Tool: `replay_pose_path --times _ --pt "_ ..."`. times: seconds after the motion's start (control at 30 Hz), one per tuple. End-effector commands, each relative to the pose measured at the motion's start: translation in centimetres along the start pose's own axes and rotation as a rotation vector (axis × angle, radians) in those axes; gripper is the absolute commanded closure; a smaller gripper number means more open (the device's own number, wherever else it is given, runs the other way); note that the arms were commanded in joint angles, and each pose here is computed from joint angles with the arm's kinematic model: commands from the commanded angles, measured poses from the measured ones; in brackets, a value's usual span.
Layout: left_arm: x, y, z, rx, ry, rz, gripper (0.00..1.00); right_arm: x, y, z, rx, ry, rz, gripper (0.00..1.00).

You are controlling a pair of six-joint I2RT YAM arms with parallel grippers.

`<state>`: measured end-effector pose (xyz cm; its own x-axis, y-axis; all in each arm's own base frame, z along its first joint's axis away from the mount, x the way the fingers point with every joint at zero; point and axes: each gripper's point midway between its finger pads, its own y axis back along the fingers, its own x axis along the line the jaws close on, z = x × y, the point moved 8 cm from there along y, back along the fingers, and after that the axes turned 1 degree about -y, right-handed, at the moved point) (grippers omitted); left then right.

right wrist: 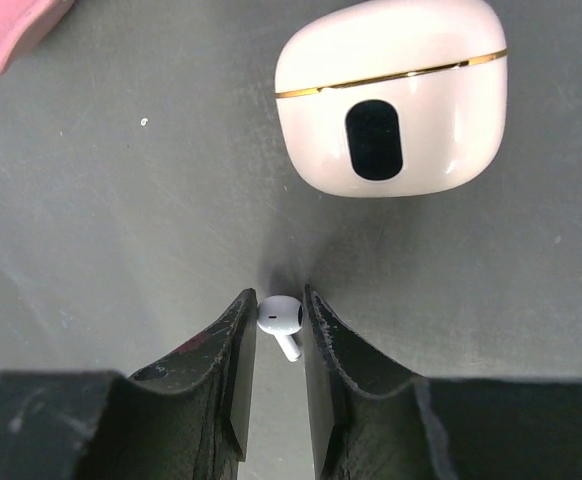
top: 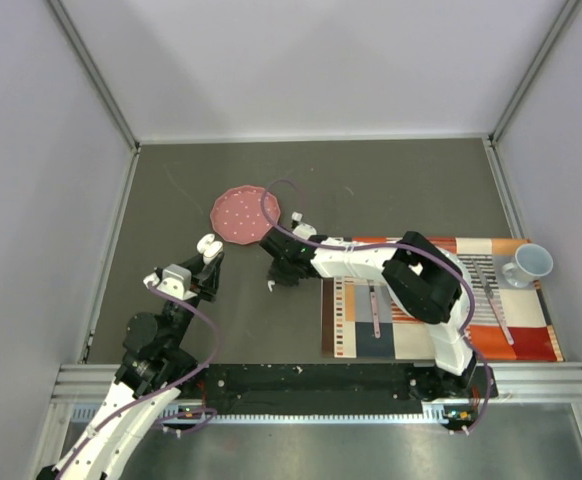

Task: Insert the wireless bluetooth earbuds into the charging case
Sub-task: Move the left earbud to the center of the board.

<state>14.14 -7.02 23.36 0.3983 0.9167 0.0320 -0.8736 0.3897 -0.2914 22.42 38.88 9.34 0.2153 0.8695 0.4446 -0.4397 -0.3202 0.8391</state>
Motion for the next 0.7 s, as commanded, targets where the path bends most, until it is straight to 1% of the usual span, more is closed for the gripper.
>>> replay_pose_path --times 0.0,0.13,0.23,0.3,0.53,0.67 --pt "0.56 1.61 3.84 -0.212 0.037 0.027 1.0 -1.01 -0.08 0.03 -0.06 0.131 -0.075 0.75" --pt "0.55 1.61 3.81 -0.211 0.04 0.027 1.0 -1.58 0.0 0.29 -0.082 0.247 -0.091 0.75" --pt "0.54 1.6 3.78 -0.211 0.04 0.027 1.0 -1.74 0.0 0.3 -0.075 0.296 -0.092 0.75" --pt "0.56 1.61 3.84 -0.212 0.041 0.028 1.0 -1.76 -0.03 0.21 -0.068 0.322 -0.089 0.75" --pt "0.57 1.62 3.82 -0.209 0.042 0.03 1.0 -1.45 0.21 0.63 -0.077 0.409 -0.074 0.69" --pt "0.58 1.64 3.88 -0.211 0.042 0.03 1.0 -1.27 0.27 0.71 -0.078 0.425 -0.066 0.68"
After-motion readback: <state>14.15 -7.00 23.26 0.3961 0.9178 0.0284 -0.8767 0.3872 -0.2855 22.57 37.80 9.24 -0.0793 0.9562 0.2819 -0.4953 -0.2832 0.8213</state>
